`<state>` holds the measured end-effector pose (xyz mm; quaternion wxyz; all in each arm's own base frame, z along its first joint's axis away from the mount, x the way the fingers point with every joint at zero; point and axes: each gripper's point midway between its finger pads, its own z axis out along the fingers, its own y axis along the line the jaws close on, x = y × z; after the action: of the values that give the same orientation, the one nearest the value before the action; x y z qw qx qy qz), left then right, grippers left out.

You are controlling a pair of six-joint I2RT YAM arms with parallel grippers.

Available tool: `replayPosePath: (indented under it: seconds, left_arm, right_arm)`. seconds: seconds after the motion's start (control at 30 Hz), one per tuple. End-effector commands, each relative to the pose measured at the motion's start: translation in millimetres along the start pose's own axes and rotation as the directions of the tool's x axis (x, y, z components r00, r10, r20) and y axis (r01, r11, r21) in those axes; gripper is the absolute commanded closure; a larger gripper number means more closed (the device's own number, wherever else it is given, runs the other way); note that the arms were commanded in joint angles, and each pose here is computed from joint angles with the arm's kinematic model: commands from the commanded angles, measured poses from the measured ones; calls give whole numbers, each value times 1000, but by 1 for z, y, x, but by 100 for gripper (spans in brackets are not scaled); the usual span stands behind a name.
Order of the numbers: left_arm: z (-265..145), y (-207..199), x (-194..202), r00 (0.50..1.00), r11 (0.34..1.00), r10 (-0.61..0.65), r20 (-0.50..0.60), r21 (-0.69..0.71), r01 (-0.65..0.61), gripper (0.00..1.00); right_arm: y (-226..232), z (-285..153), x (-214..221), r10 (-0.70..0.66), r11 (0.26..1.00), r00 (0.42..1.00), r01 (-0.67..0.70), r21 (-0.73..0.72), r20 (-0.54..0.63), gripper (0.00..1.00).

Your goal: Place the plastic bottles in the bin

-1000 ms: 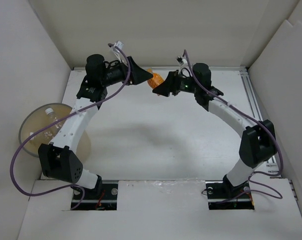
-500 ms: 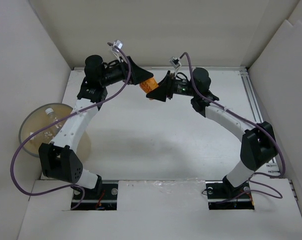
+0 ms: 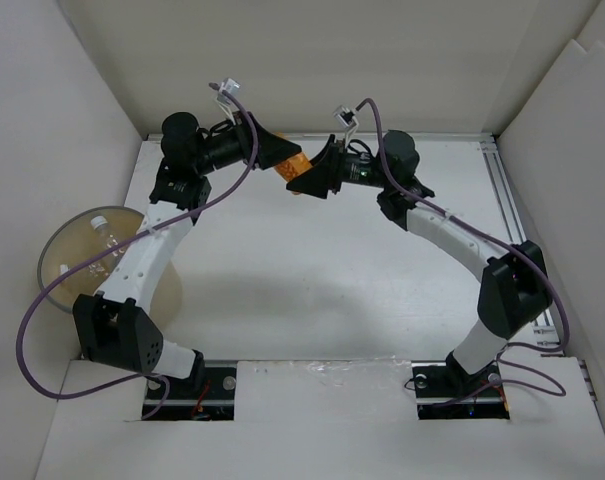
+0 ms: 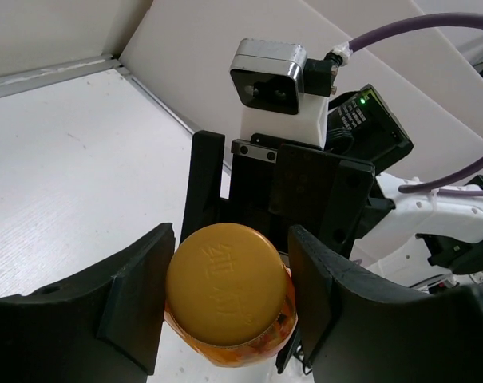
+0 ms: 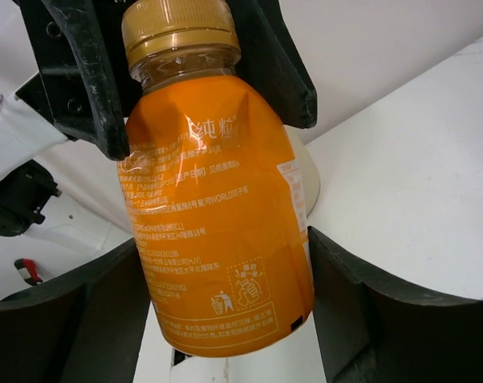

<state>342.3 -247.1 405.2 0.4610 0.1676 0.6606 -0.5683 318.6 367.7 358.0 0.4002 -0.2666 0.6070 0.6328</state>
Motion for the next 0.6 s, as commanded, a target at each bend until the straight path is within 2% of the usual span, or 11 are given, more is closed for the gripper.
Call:
replayPosePath:
  seconds: [0.0, 0.07, 0.13, 0.17, 0.2, 0.23, 0.33, 0.4, 0.5, 0.53, 0.57]
  left_arm:
    - [-4, -26, -12, 998, 996, 53, 22, 71, -54, 92]
    - [-3, -29, -17, 999, 997, 33, 34, 69, -35, 100]
    - [-3, -34, -29, 996, 997, 53, 69, 60, -57, 100]
    - [-3, -33, -32, 996, 998, 47, 77, 45, -50, 100]
    - [-3, -28, -32, 996, 999, 41, 74, 13, -42, 100]
    - [-6, -32, -45, 991, 998, 66, 116, -22, -64, 100]
    - [-15, -25, -58, 986, 985, 81, 143, -163, -57, 100]
    - [-29, -20, -91, 964, 951, 153, 219, -297, -84, 100]
    - [-64, -7, -126, 938, 879, 178, 297, -477, -16, 100]
    - [-80, -2, -136, 927, 836, 187, 326, -548, 24, 100]
    - [-102, 37, -125, 939, 713, 123, 321, -687, 142, 100]
  right_arm:
    - [27, 10, -31, -103, 992, 992, 108, -70, 77, 74]
    - [22, 12, -30, -96, 993, 992, 100, -59, 79, 60]
    - [21, 12, -30, -96, 993, 992, 100, -59, 79, 44]
    - [18, 9, -32, -97, 994, 992, 102, -51, 83, 31]
    - [18, 9, -32, -97, 994, 992, 102, -51, 84, 4]
    - [13, 6, -32, -93, 995, 992, 96, -38, 84, 0]
    - [-11, -1, -22, -69, 998, 996, 68, 12, 63, 0]
    - [-38, -12, -9, -43, 997, 998, 39, 72, 51, 0]
    - [-63, -25, 7, -3, 992, 999, -2, 124, 37, 0]
    - [-73, -32, 16, 22, 989, 999, -27, 148, 31, 0]
    - [-80, -34, 24, 34, 984, 999, -37, 172, 25, 0]
